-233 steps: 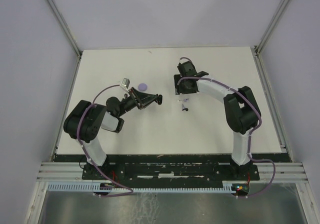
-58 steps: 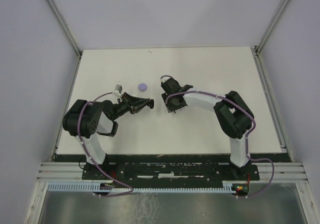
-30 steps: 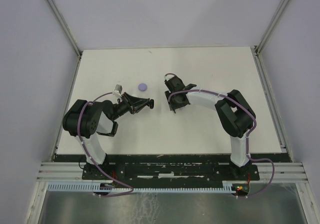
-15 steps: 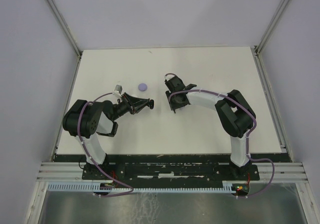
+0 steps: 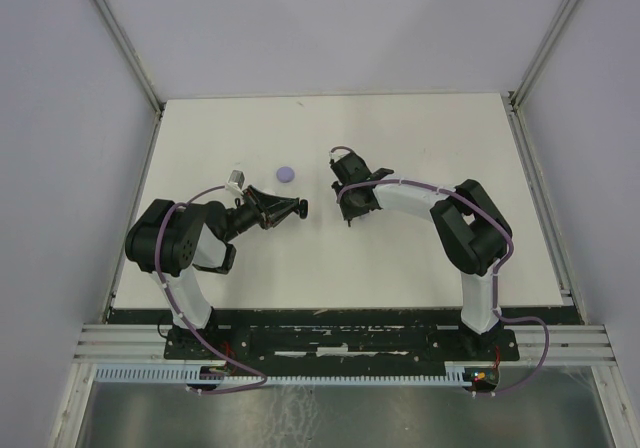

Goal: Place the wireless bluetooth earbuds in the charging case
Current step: Pick up the earbud from the center of the board.

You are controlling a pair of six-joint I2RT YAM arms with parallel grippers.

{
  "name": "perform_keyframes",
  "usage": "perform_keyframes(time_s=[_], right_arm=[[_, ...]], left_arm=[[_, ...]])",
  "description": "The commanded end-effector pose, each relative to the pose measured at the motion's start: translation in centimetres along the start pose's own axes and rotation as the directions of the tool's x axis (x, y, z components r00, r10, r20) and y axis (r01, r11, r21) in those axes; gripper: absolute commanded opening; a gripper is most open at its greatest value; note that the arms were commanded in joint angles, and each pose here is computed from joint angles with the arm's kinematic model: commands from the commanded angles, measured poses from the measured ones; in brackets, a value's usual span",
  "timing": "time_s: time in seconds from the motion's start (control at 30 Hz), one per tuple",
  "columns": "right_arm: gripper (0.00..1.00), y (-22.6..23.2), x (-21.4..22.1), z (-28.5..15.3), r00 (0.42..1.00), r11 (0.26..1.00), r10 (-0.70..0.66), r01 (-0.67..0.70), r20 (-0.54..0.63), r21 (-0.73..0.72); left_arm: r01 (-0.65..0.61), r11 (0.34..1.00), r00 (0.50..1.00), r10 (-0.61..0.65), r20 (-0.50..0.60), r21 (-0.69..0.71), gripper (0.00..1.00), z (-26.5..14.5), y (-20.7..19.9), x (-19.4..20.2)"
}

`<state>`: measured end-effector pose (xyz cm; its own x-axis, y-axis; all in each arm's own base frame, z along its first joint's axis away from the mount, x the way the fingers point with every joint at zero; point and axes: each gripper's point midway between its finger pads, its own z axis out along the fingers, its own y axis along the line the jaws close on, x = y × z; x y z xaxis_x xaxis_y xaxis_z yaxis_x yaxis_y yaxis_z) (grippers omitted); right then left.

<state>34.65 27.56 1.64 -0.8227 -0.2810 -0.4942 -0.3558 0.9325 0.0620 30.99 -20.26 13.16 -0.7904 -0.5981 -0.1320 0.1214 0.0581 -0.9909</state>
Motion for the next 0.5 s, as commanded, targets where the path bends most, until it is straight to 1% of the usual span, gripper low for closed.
perform_keyframes(time_s=[0.0, 0.03, 0.1, 0.2, 0.3, 0.47], right_arm=[[0.3, -0.2, 1.4, -0.4, 0.999, 1.0, -0.002, 0.001, -0.044, -0.004], [0.33, -0.1, 1.5, -0.3, 0.999, 1.0, -0.003, 0.002, -0.047, -0.005], [0.44, -0.2, 1.6, -0.3, 0.999, 1.0, -0.002, 0.002, -0.051, 0.0], [0.49, -0.6, 1.8, -0.4, 0.998, 1.0, 0.005, -0.004, -0.057, 0.019], [0.49, -1.0, 2.2, -0.5, 0.998, 0.999, 0.012, -0.009, -0.064, 0.039], [0.44, -1.2, 2.6, -0.5, 0.997, 0.999, 0.019, -0.015, -0.076, 0.049]], left_arm=[[-0.127, 0.981, 0.992, 0.128, 0.003, 0.146, 0.03, -0.5, -3.6, 0.1], [-0.127, 0.981, 0.992, 0.128, 0.002, 0.146, 0.03, -0.5, -3.6, 0.1], [-0.127, 0.981, 0.992, 0.129, 0.001, 0.146, 0.03, -0.5, -3.6, 0.2], [-0.127, 0.981, 0.992, 0.128, 0.001, 0.145, 0.03, -0.5, -3.6, 0.2], [-0.127, 0.981, 0.992, 0.128, 0.002, 0.147, 0.03, -0.5, -3.6, 0.1], [-0.125, 0.982, 0.992, 0.127, 0.0, 0.145, 0.03, -0.5, -3.5, 0.1]])
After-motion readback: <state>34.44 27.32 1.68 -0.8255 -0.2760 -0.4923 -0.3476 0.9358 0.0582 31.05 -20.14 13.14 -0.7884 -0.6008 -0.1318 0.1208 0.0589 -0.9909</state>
